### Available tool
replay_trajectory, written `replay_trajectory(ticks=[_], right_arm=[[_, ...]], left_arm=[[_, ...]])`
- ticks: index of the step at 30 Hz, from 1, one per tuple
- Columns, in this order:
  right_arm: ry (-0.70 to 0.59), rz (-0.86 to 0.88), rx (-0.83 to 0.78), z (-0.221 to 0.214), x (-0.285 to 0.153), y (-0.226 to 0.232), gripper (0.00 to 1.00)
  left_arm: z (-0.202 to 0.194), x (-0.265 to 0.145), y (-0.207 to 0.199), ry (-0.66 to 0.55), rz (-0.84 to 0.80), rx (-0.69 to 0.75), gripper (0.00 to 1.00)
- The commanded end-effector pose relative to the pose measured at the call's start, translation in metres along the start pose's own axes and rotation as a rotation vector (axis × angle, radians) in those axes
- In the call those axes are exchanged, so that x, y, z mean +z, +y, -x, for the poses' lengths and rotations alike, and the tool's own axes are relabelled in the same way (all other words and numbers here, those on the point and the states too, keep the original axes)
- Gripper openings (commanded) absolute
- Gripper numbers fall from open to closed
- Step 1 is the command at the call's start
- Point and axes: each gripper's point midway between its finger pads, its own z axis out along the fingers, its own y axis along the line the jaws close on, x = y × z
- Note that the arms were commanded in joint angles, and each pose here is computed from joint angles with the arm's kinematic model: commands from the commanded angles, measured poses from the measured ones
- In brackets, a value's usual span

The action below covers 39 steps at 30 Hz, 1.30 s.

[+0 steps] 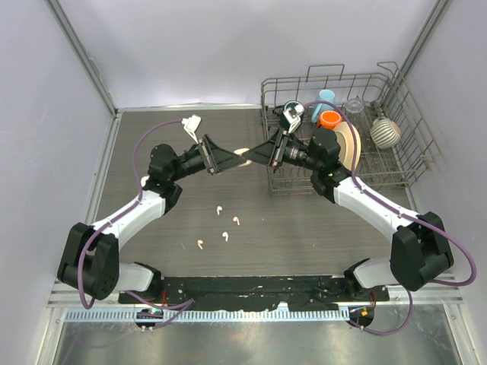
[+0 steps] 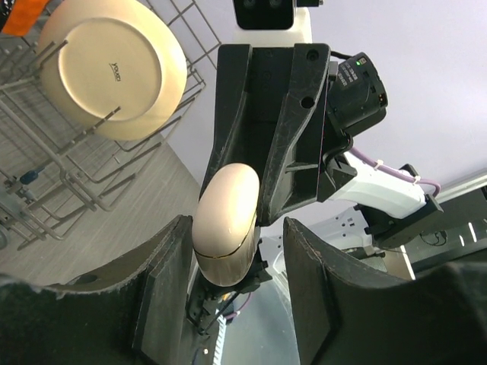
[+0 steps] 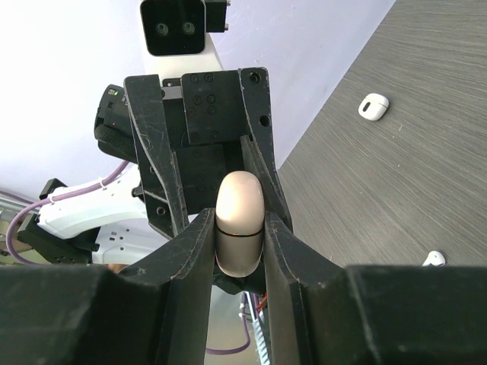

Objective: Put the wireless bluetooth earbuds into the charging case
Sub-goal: Pick up the charging case at the center of the board.

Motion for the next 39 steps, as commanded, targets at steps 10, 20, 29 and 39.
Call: replay_trajectory(ticks=[10, 20, 29, 39], right_arm=[[-0.025, 0.046, -0.041, 0.008, 0.002, 0.013, 0.01], [-0.001, 0.031, -0.029, 0.000, 0.001, 0.007, 0.33], [-0.012, 0.009, -0.025, 0.009, 0.000, 0.017, 0.78], [-0.027, -0.132, 0.049, 0.016, -0.005, 0.005, 0.85]], left_arm=[[0.006, 0.005, -0.019, 0.023, -0.070, 0.055, 0.27], [0.008, 0.006, -0.018, 0.012, -0.067, 0.075, 0.00], [0.004, -0.001, -0.015, 0.031, -0.007, 0.186, 0.00], [0.011, -0.016, -0.022, -0.032, 0.031, 0.469, 0.00]])
